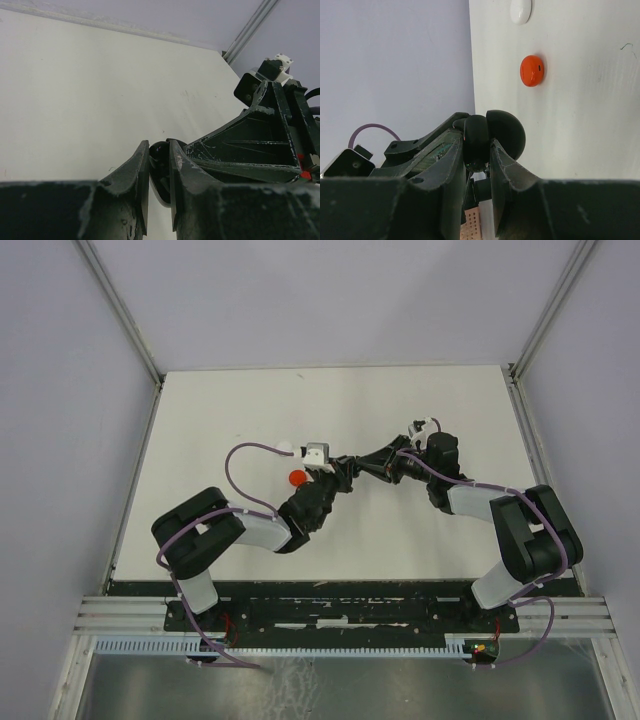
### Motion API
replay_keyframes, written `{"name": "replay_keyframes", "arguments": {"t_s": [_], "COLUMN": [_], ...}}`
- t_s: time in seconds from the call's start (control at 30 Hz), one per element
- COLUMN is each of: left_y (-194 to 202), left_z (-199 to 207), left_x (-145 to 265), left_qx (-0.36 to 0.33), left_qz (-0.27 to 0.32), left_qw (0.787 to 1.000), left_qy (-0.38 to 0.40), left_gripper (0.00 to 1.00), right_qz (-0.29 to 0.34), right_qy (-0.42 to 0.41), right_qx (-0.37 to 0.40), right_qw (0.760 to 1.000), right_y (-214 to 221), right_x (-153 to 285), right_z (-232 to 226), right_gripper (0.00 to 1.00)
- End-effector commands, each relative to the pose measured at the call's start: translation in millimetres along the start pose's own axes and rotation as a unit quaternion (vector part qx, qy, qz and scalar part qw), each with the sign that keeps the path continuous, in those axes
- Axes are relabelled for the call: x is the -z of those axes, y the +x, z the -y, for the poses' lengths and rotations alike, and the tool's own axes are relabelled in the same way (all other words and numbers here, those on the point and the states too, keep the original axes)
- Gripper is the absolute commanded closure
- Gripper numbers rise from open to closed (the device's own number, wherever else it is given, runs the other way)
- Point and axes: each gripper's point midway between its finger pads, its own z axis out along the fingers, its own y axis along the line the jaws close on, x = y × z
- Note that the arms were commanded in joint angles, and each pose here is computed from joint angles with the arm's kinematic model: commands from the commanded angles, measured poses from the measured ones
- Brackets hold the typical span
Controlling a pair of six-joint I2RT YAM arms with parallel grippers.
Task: Insert the wireless bluetooth earbuds into the charging case
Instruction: Place the earbud in the charging case.
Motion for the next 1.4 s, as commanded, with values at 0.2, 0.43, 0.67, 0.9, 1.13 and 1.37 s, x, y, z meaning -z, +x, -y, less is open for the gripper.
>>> {"name": "replay_keyframes", "arguments": {"t_s": [0.2, 0.43, 0.67, 0.9, 1.13, 1.37], "left_y": [3.1, 5.2, -0.3, -8.5, -16.2, -18.3], "left_z": [11.4, 13.6, 11.1, 9.7, 14.0, 15.6], "left_x": [5.7, 4.6, 6.9, 8.4, 6.6, 3.4], "left_qx": [0.027, 0.03, 0.031, 0.032, 0.023, 0.023], "left_qz": [0.002, 0.0, 0.008, 0.018, 0.022, 0.022], "left_qw": [0.999, 0.999, 0.999, 0.999, 0.999, 0.999], "left_qy": [0.031, 0.036, 0.031, 0.027, 0.031, 0.027], "left_gripper": [0.97, 0.97, 0.96, 0.96, 0.96, 0.97], "right_qz": [0.013, 0.013, 0.013, 0.015, 0.014, 0.016], "right_qy": [-0.049, -0.052, -0.053, -0.056, -0.063, -0.065], "right_qx": [0.044, 0.046, 0.044, 0.044, 0.041, 0.041], "right_qw": [0.998, 0.997, 0.998, 0.997, 0.997, 0.997], "right_y": [-7.3, -7.5, -7.3, -7.3, -6.8, -7.1], "right_x": [2.2, 3.1, 3.7, 4.8, 5.8, 6.3], "right_z": [-37.4, -41.2, -42.5, -44.6, -48.6, -50.2], "right_gripper": [0.94, 0.94, 0.94, 0.94, 0.94, 0.94]}}
